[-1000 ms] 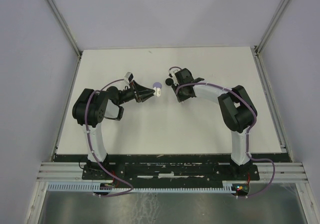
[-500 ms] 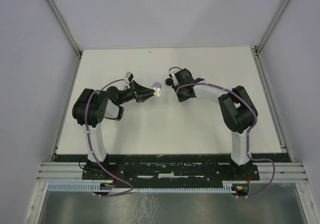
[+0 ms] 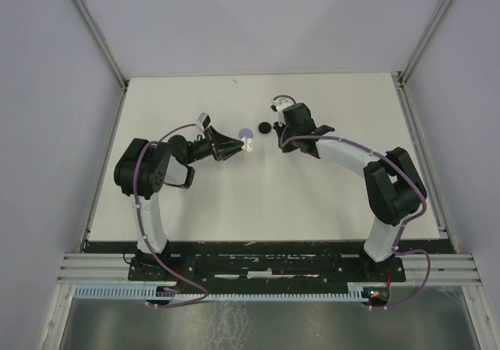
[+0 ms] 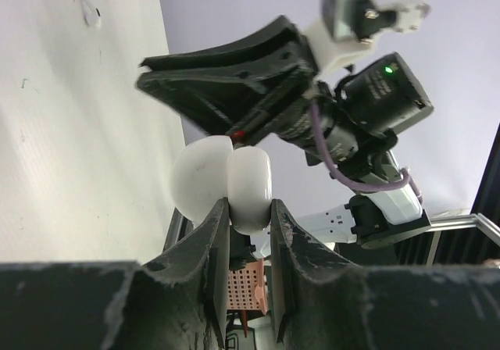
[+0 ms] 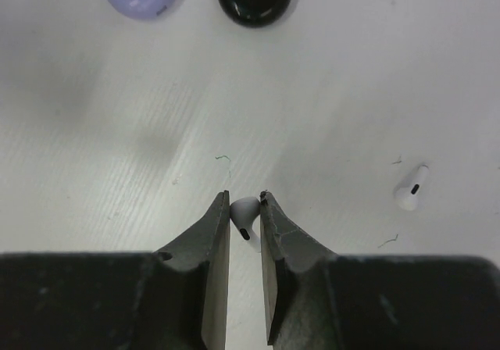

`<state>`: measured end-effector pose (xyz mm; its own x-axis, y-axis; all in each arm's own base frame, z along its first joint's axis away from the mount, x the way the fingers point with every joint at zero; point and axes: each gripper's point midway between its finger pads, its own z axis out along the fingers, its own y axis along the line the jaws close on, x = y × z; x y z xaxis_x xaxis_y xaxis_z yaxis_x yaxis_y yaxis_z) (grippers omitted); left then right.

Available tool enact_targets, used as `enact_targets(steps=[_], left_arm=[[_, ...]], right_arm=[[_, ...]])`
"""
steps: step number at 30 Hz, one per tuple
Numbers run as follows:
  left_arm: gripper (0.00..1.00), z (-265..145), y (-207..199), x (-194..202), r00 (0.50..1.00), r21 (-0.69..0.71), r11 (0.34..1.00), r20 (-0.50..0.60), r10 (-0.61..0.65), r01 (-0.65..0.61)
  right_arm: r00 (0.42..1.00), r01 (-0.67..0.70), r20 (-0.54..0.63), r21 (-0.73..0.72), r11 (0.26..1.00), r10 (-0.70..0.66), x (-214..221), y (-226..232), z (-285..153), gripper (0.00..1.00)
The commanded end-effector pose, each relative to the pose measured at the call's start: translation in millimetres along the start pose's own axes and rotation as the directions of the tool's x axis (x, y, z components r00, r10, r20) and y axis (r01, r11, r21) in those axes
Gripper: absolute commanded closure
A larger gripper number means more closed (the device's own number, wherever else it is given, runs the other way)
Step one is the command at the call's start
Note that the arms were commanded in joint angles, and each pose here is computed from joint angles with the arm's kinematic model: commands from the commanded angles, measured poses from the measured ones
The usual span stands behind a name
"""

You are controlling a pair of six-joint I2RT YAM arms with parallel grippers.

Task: Insert the wireless bluetooth earbuds into the charging case
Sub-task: Pick up the earbud from the center of the board, then place the earbud in the charging case.

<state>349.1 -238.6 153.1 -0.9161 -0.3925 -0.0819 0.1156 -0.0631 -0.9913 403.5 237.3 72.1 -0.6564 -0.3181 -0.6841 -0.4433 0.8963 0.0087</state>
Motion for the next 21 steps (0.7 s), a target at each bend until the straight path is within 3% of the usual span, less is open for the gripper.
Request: enact_targets(steps=[1,6,21], left_arm=[[0.97,8,-29,18,0.992,0.123,0.986,-0.044,0.117,-0.110],[0.97,20,-28,25,0.991,0.134,0.986,-0.070,0.113,-0.103],[0.97,64,-37,47,0.982,0.185,0.983,-0.182,0.042,-0.008]], right_arm=[[0.957,-0.053,0.282,-0.034,0.998,0.060,-67,-1,-49,0.83],[0.910,-0.057,0.407,-0.078,0.995,0.084,-89,2,-86,0.83],[0.815,0.058,0.565,-0.303,0.951,0.131,-104,43,-140,0.84]])
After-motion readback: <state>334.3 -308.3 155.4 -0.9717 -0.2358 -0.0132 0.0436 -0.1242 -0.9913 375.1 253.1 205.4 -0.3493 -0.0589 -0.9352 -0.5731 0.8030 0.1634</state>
